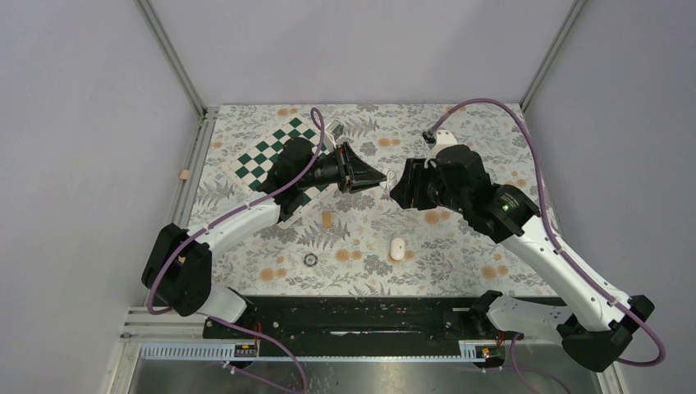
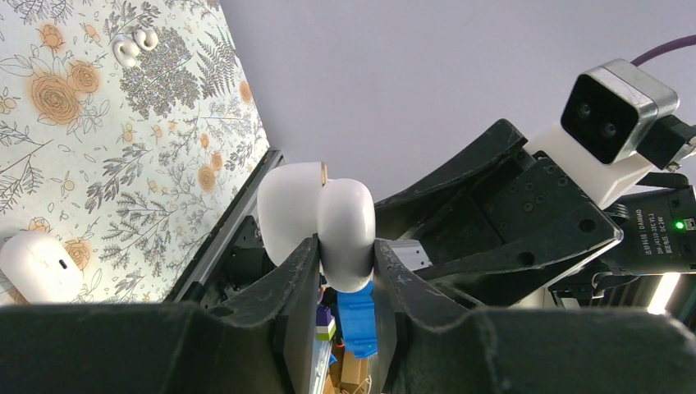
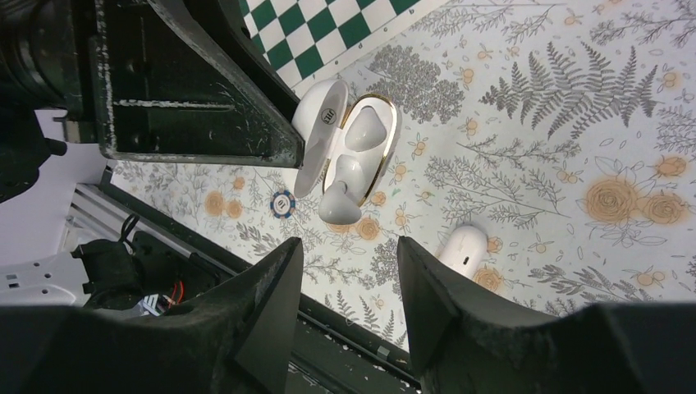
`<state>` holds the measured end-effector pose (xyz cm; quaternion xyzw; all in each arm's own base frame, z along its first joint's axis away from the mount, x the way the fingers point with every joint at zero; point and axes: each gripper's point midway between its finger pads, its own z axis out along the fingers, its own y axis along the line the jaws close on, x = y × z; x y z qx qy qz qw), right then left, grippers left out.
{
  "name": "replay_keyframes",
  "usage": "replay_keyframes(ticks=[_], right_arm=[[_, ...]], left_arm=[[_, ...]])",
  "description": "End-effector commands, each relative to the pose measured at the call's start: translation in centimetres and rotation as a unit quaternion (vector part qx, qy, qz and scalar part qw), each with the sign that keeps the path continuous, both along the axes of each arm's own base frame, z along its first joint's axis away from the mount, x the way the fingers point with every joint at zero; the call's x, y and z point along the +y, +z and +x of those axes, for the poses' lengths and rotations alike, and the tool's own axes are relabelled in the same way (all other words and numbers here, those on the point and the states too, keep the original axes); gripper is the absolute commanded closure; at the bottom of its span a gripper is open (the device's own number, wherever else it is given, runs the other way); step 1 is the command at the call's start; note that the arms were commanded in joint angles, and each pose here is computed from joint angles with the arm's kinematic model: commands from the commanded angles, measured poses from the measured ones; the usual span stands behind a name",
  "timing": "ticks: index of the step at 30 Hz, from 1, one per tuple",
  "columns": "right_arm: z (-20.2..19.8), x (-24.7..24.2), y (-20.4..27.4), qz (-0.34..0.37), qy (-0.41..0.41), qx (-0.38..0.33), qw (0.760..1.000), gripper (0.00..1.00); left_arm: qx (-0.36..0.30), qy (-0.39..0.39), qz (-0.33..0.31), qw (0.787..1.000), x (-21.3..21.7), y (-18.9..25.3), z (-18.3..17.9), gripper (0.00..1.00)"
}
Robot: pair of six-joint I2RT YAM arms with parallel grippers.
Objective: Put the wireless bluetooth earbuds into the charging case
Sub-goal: Place the earbud in the charging case.
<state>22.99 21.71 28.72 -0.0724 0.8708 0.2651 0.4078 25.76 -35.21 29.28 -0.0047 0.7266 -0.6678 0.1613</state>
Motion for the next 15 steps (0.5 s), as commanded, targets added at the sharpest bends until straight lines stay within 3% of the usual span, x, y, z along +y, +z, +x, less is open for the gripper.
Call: replay_keyframes(ticks=[1, 15], right_arm=[[0.4, 1.2, 1.3, 0.023, 0.012, -0.006, 1.0, 0.46], [1.9, -0.4, 0.3, -0.02, -0.037, -0.009, 0.999, 0.49]], left_arm=[[-0.056, -0.005, -0.033, 0.998, 0.2, 3.8, -0.6, 1.0], [-0.056, -0.006, -0.033, 0.998, 0.2, 3.9, -0.7, 1.0]])
